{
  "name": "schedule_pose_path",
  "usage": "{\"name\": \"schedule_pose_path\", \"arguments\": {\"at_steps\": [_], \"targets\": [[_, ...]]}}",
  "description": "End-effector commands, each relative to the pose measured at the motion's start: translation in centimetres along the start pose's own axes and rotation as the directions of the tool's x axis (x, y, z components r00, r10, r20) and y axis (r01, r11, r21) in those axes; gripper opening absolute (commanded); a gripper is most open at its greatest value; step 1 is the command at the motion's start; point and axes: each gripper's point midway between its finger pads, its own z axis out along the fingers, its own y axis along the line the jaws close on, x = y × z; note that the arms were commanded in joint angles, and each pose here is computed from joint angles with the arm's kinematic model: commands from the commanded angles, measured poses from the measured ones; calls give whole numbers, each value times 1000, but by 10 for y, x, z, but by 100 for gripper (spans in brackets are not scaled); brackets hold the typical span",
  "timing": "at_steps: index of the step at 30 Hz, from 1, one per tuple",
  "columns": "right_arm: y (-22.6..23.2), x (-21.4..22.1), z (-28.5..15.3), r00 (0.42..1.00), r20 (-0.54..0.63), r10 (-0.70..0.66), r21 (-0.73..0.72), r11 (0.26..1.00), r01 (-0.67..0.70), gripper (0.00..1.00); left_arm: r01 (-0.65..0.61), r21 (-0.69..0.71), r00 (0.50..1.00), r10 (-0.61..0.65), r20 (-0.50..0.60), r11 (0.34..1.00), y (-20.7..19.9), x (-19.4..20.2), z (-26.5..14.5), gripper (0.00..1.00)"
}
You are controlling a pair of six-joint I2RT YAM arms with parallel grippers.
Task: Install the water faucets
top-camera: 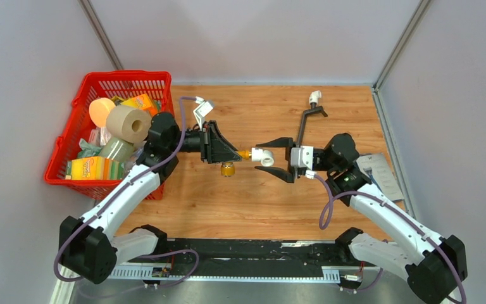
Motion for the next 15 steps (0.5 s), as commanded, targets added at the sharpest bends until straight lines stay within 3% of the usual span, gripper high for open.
{"name": "schedule_pose_path", "arguments": {"at_steps": [1,3,8,12,15], "targets": [[-9,-24,9,998,65,-20,-30,999,22,54,-89,58,996,88,14,994,-24,-19,-1,0],[-10,-24,11,998,68,8,-37,999,-5,38,-93,62,996,93,12,994,-25,-20,-1,0],[-14,-28,17,984,74,160,-56,986,-156,12,-150,55,988,151,-13,987,-24,-16,-3,0],[-22,-29,25,927,46,373,-53,927,-370,2,-259,-44,965,256,-55,965,-13,-16,-8,0],[-34,-25,34,831,16,556,-22,831,-556,0,-349,-123,936,341,-84,929,-11,-17,-16,0]]}}
